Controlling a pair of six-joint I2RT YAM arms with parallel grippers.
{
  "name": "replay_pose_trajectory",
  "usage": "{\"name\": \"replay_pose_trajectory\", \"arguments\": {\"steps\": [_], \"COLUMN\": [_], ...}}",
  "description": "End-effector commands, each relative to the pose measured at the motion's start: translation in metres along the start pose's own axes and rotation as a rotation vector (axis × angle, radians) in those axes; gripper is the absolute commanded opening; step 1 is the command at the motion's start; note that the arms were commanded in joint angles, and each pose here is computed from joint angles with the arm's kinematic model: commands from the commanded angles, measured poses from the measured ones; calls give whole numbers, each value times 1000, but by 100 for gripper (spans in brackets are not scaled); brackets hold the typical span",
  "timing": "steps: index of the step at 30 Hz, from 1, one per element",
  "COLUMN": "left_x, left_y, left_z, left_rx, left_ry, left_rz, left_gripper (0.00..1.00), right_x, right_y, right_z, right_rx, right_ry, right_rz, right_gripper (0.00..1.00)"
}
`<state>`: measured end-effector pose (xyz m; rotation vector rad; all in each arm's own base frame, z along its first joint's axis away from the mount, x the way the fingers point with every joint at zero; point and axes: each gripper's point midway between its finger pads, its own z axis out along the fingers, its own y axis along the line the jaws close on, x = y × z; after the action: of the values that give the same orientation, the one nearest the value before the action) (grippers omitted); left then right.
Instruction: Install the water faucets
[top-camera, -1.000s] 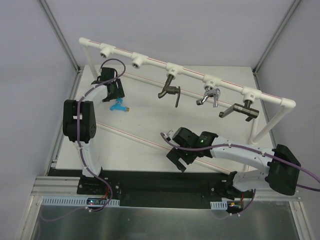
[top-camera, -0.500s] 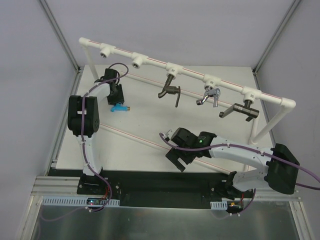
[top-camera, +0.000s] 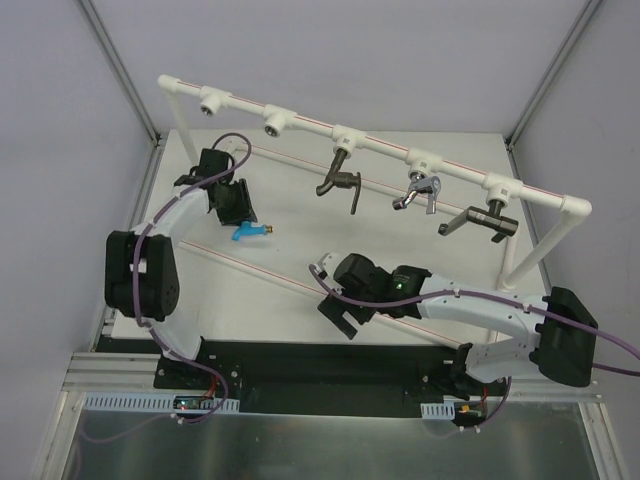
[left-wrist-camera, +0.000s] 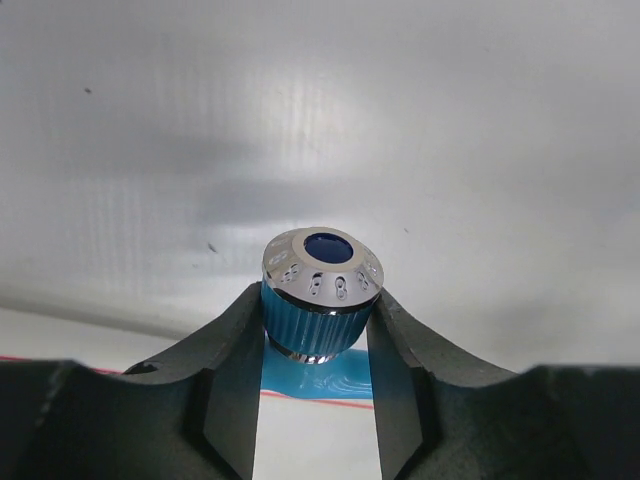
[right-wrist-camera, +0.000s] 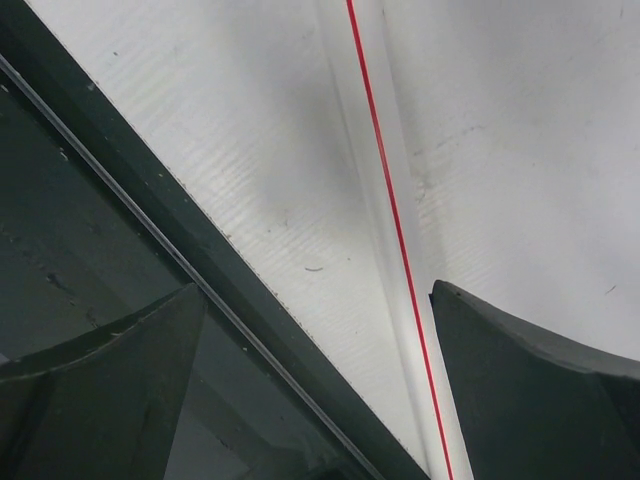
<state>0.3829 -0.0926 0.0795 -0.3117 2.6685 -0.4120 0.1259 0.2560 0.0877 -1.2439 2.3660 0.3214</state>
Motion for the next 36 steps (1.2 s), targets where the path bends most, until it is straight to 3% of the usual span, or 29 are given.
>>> {"name": "replay_pose_trajectory", "arguments": {"steps": [1,8,15,26,36], "left_x": [20,74,103,123,120], "left_y": [-34,-50,-78,-110,-140], "left_z": [-46,-80,-118,-163,-201], "left_rx": [135,243,358,453,521], "left_ry": [-34,-15,-59,-165,-288], "left_rz": [-6,-17,35,129,180], "left_gripper": [0,0,0,0,0], "right_x": [-43,-66,-103,-151,-171], "right_y": [12,18,19,36,49], "right_z": [-14,-27,-70,-123,-130], "right_rx": [-21,45,32,-61,-107], "right_ry": [-162,-264,-455,-622,-651], "right_rz": [-56,-123,-105,-100,-138], "right_gripper": [99,97,91,86,82]}}
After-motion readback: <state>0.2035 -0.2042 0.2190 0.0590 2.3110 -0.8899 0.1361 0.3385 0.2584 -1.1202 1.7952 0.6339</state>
